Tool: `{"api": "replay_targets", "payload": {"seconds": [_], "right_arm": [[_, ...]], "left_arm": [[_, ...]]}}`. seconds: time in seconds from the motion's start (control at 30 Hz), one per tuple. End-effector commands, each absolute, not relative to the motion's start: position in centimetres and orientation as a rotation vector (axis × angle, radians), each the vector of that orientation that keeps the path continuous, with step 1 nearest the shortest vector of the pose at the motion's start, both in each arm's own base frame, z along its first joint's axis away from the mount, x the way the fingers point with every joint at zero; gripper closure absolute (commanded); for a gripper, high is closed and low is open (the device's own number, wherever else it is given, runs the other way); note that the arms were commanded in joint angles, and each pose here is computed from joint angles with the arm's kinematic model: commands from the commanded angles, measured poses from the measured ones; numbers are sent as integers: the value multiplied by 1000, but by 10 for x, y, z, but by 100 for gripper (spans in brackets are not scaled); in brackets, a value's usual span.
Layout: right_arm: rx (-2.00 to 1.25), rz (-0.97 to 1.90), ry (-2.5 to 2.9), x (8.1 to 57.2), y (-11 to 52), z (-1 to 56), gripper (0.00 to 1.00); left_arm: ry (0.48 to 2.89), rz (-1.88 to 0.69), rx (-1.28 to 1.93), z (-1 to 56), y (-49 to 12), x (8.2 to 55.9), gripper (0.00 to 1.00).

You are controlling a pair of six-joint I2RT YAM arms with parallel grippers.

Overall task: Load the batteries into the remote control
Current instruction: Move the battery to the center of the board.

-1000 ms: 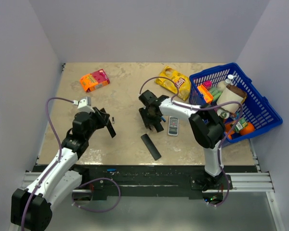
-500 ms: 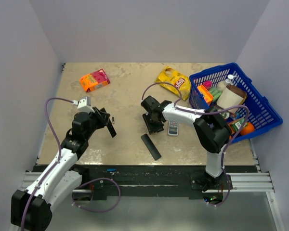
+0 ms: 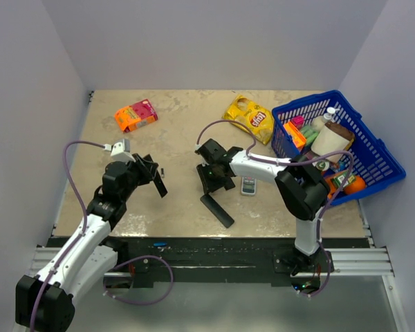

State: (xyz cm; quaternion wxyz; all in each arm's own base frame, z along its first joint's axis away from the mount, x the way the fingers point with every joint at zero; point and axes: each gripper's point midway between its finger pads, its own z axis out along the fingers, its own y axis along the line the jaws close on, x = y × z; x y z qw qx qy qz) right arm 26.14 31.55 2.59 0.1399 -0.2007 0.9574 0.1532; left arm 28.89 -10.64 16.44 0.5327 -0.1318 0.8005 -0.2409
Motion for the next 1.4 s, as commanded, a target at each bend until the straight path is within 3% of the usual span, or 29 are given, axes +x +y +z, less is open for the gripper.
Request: {"api": "replay_targets", "payload": {"seconds": [0.0, 0.23, 0.43, 0.67, 1.37], "right_arm": [[-594, 512, 2716, 272, 335, 33, 67], [-996, 568, 2540, 275, 345, 70, 64], [-1442, 349, 2217, 291, 318, 109, 52], [-1857, 1, 1842, 323, 280, 106, 47], [-2230, 149, 1490, 324, 310, 52, 48]], "left_arm": [[1839, -610, -307, 186, -109, 293, 100], [1838, -606, -310, 187, -108, 293, 100], [1839, -596, -301, 187, -107, 294, 100], [1852, -588, -294, 190, -108, 294, 100], [1874, -568, -311, 197, -104, 291, 100]]}}
